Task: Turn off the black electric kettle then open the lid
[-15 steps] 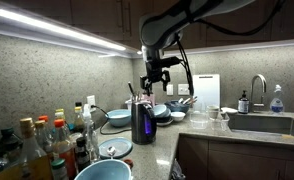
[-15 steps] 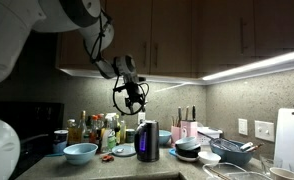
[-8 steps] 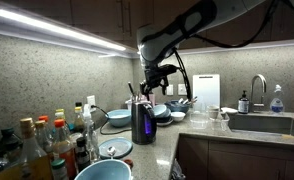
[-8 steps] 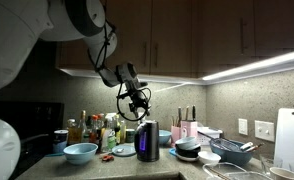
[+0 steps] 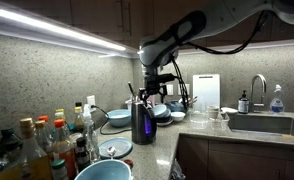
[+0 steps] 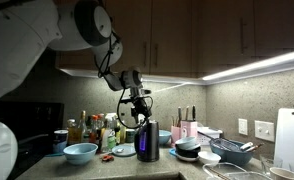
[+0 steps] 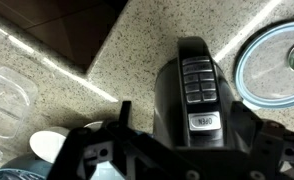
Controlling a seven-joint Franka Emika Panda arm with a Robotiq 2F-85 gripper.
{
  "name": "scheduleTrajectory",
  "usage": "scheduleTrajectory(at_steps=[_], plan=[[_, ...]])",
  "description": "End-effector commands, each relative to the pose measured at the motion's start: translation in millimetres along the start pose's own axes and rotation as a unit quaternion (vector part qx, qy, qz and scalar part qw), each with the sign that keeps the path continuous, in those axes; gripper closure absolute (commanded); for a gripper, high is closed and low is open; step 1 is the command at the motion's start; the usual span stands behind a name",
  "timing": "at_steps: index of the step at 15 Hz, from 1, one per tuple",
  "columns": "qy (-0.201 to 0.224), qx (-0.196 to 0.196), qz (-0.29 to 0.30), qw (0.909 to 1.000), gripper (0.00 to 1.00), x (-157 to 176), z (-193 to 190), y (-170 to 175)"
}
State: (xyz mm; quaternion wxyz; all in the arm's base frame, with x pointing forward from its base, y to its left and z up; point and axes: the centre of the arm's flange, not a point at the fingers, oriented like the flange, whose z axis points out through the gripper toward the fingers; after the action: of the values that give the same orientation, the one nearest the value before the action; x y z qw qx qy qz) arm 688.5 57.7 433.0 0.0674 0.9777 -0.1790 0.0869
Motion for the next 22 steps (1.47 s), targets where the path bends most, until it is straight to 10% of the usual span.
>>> scheduleTrajectory(at_steps=[1,22], plan=[[0.016,0.011,-0.002,0.9998,0.00,15,6,3],[-0.057,-0.044,0.054,0.9959,0.00,10,17,21]])
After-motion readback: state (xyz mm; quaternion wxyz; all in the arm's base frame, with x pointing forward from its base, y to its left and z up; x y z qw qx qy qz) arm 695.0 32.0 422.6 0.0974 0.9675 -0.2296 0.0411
